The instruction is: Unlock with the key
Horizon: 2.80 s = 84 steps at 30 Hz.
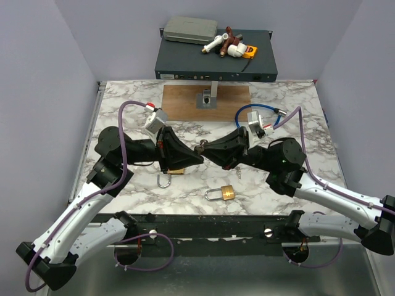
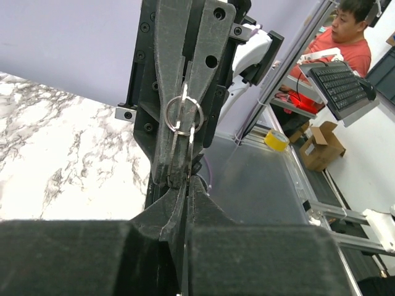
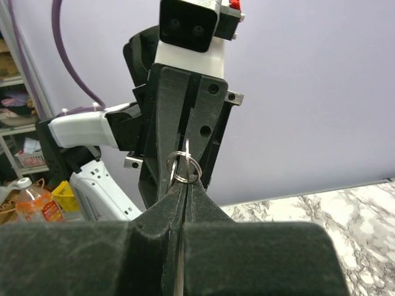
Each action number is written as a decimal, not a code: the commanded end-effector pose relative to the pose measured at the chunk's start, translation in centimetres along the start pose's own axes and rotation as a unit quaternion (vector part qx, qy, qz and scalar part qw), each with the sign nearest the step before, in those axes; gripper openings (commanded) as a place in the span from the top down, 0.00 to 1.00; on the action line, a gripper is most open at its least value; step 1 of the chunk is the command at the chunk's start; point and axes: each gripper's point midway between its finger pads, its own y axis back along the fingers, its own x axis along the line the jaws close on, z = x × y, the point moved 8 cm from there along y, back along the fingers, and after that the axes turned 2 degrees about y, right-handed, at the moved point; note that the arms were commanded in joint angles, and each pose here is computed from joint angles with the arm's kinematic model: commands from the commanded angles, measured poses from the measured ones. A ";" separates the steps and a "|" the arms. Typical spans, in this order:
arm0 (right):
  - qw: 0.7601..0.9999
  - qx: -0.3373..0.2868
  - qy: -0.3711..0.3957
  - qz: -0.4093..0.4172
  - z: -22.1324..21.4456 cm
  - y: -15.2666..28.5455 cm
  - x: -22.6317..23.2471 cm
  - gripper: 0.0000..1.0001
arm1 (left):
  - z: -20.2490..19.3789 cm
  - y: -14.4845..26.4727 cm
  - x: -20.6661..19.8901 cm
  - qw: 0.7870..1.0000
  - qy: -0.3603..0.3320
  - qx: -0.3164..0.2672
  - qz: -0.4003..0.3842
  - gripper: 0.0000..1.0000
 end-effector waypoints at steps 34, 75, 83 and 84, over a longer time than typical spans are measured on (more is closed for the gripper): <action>0.992 0.050 0.069 -0.094 2.5 5.6 1.2 0.56 | -2.1 6.2 -0.4 0.764 -0.493 0.407 -0.087 1.00; 0.986 0.116 -0.111 -0.050 2.0 1.0 1.3 0.38 | -1.2 3.5 -3.6 0.020 -0.997 0.053 -0.056 1.00; 0.954 0.202 -0.218 -0.050 0.7 1.1 0.7 0.37 | -1.3 3.5 -3.0 0.028 -0.996 0.071 -0.050 1.00; 0.951 0.208 -0.224 -0.051 0.5 1.0 0.6 0.37 | -1.3 3.5 -2.9 0.031 -0.996 0.074 -0.050 1.00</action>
